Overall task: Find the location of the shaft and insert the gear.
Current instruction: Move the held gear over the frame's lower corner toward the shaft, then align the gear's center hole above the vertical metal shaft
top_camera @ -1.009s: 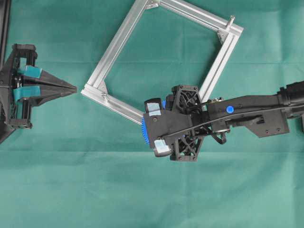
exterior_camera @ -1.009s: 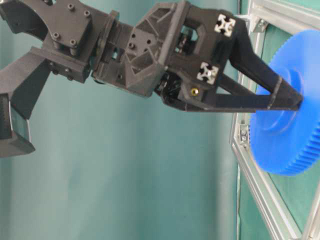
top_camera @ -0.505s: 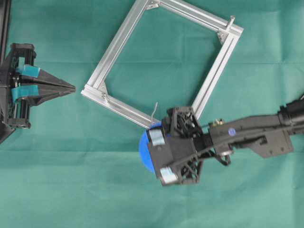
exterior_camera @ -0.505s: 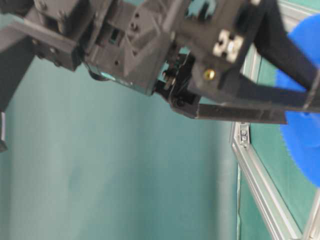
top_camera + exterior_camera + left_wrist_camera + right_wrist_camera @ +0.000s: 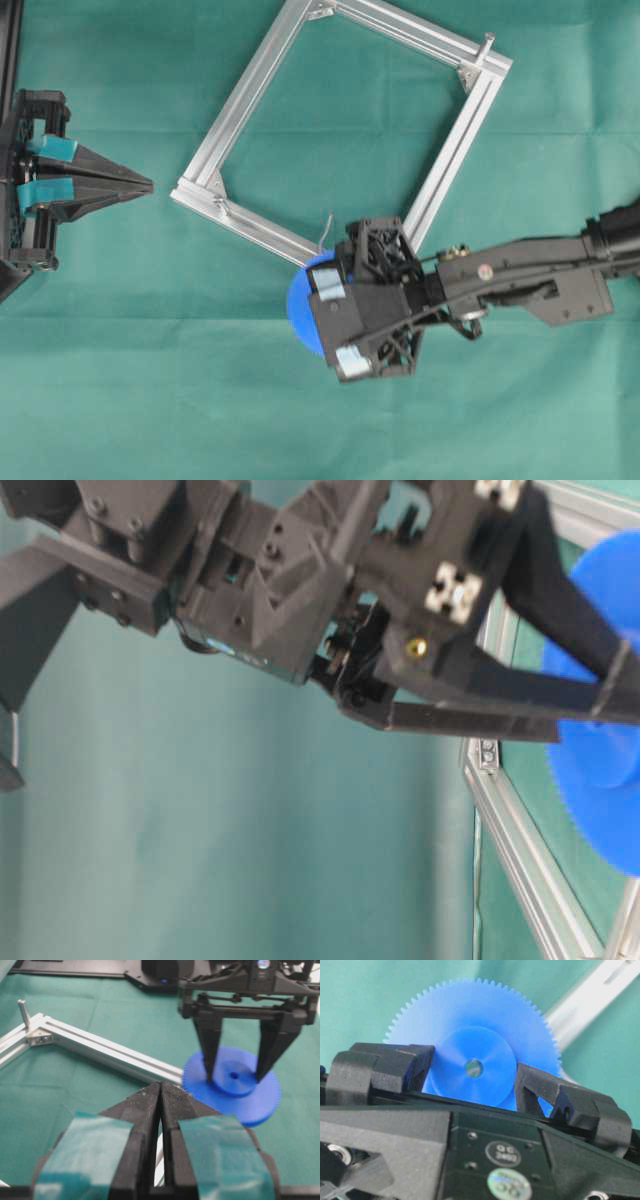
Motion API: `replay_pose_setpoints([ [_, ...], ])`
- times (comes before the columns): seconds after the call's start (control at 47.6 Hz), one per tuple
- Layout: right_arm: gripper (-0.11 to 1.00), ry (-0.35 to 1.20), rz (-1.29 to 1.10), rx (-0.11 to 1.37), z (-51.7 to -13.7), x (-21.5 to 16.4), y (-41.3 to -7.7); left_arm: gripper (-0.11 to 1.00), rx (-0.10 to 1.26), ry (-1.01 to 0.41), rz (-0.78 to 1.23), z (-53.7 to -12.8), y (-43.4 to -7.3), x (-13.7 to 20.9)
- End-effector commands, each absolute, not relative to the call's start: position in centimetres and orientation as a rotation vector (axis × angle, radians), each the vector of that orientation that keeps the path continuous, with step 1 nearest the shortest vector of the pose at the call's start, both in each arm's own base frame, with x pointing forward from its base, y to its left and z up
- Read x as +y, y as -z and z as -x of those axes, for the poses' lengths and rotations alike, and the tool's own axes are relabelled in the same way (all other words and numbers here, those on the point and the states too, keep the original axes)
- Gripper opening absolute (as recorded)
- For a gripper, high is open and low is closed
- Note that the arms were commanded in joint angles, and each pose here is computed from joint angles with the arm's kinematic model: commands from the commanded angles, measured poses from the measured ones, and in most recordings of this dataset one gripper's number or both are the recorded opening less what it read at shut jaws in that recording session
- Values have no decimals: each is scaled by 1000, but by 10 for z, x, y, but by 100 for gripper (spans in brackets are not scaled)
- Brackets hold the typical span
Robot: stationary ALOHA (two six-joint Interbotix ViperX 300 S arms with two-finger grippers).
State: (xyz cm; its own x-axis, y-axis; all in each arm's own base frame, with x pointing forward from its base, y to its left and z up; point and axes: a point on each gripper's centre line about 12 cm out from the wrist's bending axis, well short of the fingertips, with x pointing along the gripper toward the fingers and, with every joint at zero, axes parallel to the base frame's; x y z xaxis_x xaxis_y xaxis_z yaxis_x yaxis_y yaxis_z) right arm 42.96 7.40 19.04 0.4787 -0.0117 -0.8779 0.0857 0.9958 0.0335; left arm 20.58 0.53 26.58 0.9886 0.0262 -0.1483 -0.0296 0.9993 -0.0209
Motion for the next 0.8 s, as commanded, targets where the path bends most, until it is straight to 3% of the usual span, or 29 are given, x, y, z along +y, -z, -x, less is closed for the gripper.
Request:
replay_pose_setpoints([
  [0.0,69,77,-70,1029,-434,62,-202,1,127,-30,27,-209,-275,6],
  [0.399,69,136,-29,1004,-437,28,-199,1,128,-30,27,-209,-275,6],
  [0.778,69,147,-62,1012,-404,23,-191,1,128,-30,29,-209,-275,6],
])
